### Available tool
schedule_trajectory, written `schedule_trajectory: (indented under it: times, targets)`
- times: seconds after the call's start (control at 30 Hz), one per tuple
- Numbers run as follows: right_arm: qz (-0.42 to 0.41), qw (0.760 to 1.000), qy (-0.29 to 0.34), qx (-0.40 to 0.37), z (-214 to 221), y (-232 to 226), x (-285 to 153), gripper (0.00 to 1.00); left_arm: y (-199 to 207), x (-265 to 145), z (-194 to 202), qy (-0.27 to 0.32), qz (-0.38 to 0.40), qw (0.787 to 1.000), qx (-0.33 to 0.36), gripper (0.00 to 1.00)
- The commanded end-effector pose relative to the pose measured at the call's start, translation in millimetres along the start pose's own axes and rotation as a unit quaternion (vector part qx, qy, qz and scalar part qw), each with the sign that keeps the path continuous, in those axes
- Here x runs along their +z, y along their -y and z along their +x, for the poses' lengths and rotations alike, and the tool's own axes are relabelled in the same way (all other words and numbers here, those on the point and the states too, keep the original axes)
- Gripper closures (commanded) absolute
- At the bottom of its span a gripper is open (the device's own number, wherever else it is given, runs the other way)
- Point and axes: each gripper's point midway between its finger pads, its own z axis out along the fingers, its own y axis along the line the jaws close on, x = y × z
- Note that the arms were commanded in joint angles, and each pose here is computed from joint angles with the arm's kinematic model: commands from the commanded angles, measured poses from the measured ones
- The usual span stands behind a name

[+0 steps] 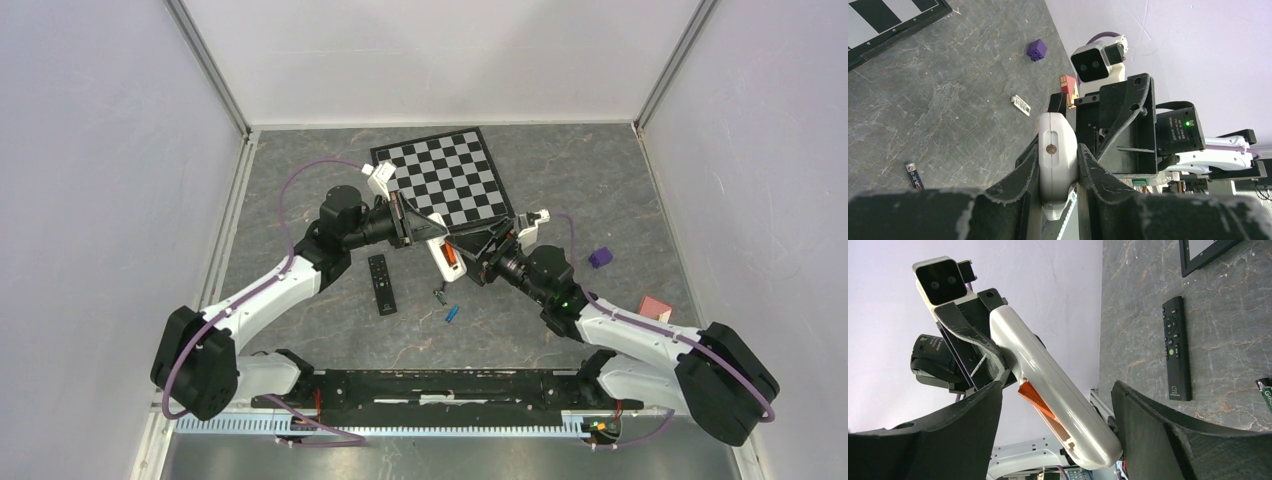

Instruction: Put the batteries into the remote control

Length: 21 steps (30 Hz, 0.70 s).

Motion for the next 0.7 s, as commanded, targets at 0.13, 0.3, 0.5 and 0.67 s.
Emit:
schedule_trajectory:
  times: [0.13,0.3,0.5,0.67]
  targets:
    - [-0.051,0.999,-0.008,-0.007,0,-30,4,0.27,8,-1,0,-0.005,0.025,0.999,0.028,0.98]
    - [-0.054,0.998,-0.008,-0.01,-1,-30,3,0.39,8,0,0,-0.006,0.025,0.999,0.024,0.98]
    - [-0.049,0.998,-0.028,-0.019,6,-24,5,0.5,18,0,0,-0.018,0.037,0.999,-0.007,0.98]
    - [-0.052,0.998,-0.031,-0.033,8,-25,5,0.47,15,-1,0,-0.016,0.026,1.0,-0.006,0.98]
